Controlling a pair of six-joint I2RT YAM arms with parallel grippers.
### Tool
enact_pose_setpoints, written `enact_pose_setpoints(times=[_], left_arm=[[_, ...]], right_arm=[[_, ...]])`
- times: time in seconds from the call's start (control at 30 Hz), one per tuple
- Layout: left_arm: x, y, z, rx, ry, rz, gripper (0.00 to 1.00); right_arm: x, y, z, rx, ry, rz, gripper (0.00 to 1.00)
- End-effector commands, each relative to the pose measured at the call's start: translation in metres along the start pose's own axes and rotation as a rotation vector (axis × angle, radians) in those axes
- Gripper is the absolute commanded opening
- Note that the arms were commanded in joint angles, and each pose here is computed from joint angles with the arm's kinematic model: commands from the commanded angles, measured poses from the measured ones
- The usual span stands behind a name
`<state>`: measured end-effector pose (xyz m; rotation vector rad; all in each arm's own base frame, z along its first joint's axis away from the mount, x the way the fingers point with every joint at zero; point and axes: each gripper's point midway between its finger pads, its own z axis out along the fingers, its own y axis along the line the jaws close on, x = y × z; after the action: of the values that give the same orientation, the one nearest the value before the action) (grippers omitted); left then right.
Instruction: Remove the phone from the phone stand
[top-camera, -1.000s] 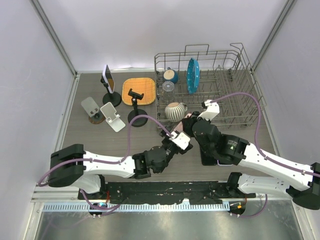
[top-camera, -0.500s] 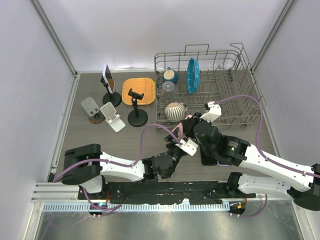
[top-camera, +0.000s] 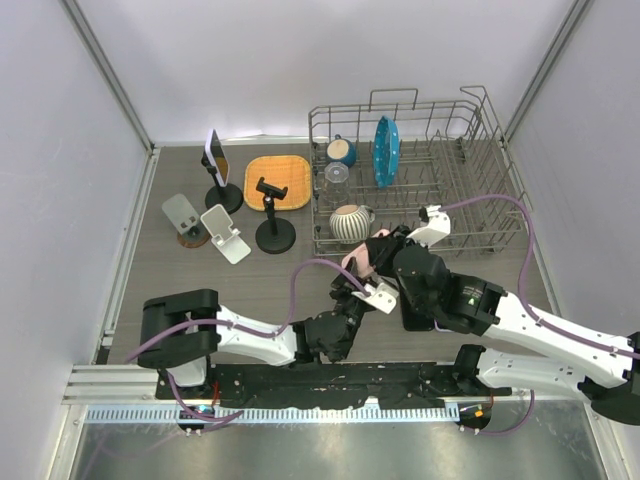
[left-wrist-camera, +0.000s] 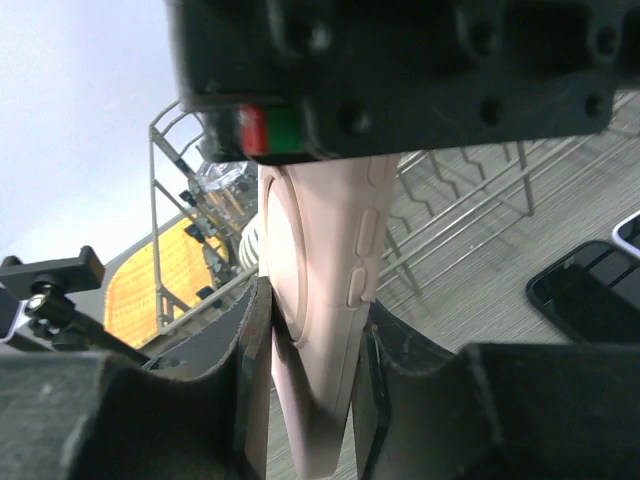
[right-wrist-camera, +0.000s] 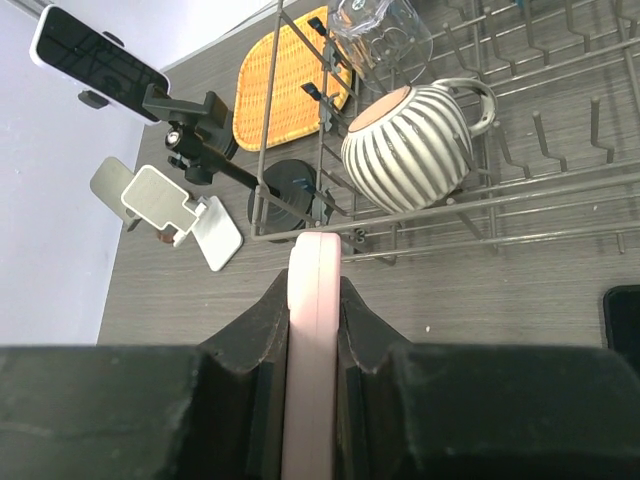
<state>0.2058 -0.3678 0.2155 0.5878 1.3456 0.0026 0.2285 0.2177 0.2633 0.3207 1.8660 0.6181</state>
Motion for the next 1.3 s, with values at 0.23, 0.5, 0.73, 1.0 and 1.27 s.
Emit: enact_pose_setpoints(times=[0.23, 0.5, 0.73, 1.0, 1.27], left_arm=[[-0.017, 0.015, -0.004, -0.091, -0.019, -0.131, 0.00], [-0.015, 0.016, -0.010, -0.052, 0.022, -0.182, 0.00], [-0.007, 0.001, -0.017, 0.162, 0.155, -0.408, 0.00], [0.015, -0.007, -0.035, 0.369, 0.431, -0.806, 0.00], [0.048, 0.006, -0.029, 0.327, 0.546, -1.149, 0.00]], right_arm=[[-0.037, 0.014, -0.012, -0.076, -0.123, 0.181, 0.34], [-0.063, 0.007, -0.028, -0.115, -0.209, 0.177, 0.78], [-0.091, -0.013, -0.045, -0.078, -0.302, 0.071, 0.88], [-0.111, -0.032, -0.056, -0.007, -0.373, 0.010, 0.91], [-0.109, -0.037, -0.056, 0.005, -0.373, 0.005, 0.92]])
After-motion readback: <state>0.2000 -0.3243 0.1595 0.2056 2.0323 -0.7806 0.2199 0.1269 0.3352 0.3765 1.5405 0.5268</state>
